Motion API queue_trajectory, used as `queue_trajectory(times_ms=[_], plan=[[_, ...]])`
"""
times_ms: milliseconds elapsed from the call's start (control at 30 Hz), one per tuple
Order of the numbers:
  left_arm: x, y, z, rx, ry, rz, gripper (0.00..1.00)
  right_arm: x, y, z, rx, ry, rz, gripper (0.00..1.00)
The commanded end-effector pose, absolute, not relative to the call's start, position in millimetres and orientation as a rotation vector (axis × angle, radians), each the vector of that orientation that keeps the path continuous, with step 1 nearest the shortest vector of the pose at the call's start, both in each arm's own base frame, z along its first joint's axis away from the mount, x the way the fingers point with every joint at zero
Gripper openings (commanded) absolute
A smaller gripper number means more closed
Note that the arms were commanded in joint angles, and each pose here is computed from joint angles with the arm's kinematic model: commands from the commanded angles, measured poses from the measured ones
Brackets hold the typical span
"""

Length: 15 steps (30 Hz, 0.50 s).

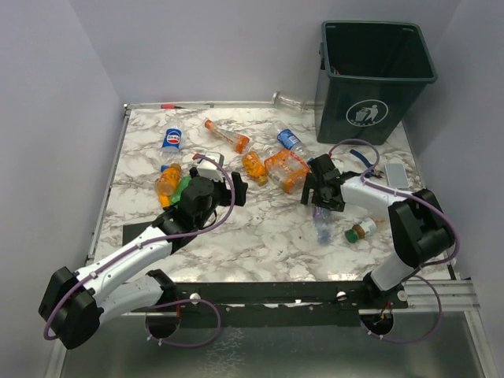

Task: Put the plastic bottles in the bin
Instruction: Pick up the plastic bottle at the center of the board.

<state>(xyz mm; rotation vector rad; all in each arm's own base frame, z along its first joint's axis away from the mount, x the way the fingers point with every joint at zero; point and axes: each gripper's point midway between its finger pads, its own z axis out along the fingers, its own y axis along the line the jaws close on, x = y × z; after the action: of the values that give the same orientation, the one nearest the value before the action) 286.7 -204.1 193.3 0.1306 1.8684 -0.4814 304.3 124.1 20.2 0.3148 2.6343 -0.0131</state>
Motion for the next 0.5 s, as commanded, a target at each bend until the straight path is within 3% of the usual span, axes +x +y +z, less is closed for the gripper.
queue_trajectory(times_ms=[0, 167, 233, 467], plan=[[287, -213, 209, 0.144, 1.844, -0.527, 0.99, 304, 125, 17, 0.300, 2.630, 0.005, 0.89], [283, -221, 213, 0.170, 1.828, -0.585, 0.99, 306, 133, 38, 0.322, 2.562, 0.115, 0.55], [279, -227, 218, 0.190, 1.807, -0.632, 0.99, 308, 138, 58, 0.329, 2.510, 0.184, 0.46], [243, -263, 260, 0.311, 1.610, -0.988, 0.99, 302, 174, 186, 0.193, 2.110, 0.654, 0.35]])
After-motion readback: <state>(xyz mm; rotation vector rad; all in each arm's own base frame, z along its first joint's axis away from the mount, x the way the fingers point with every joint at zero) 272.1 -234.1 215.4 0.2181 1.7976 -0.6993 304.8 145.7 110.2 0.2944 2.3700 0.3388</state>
